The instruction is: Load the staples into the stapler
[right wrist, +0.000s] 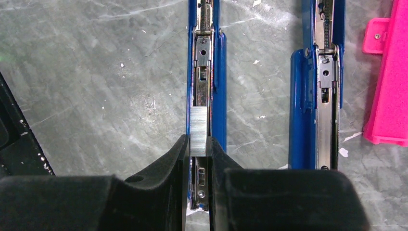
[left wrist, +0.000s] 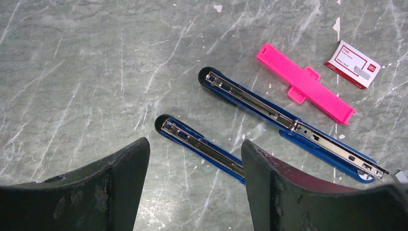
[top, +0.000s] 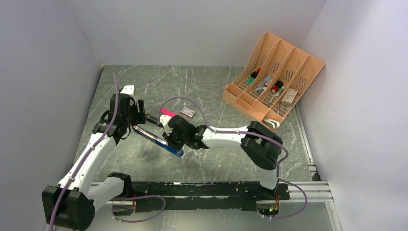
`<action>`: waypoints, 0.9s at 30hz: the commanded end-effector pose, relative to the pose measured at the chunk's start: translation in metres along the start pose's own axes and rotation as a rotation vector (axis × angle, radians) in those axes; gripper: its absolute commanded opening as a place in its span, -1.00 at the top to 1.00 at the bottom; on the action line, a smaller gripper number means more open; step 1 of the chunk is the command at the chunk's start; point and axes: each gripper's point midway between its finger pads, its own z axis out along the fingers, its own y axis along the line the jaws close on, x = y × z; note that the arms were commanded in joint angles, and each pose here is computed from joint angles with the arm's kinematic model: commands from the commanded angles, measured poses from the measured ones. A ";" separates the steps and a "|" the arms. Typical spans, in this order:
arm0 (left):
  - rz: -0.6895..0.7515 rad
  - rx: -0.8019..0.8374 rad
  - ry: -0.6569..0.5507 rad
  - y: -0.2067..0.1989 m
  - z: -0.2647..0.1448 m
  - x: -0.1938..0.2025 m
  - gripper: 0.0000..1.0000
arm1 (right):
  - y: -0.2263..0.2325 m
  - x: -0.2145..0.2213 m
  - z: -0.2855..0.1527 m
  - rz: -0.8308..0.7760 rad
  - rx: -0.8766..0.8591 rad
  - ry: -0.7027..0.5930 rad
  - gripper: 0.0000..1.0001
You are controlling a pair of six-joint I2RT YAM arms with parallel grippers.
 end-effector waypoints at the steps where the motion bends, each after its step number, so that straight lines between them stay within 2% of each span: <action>1: 0.008 0.028 -0.029 -0.006 -0.002 -0.007 -0.48 | 0.003 -0.004 0.002 0.001 -0.004 0.005 1.00; 18: 0.008 0.028 -0.030 -0.005 -0.003 -0.007 -0.48 | -0.002 -0.020 -0.010 0.005 0.030 -0.075 1.00; 27: 0.008 0.028 -0.029 -0.006 -0.003 -0.007 -0.48 | -0.003 -0.016 -0.007 0.010 0.035 -0.060 1.00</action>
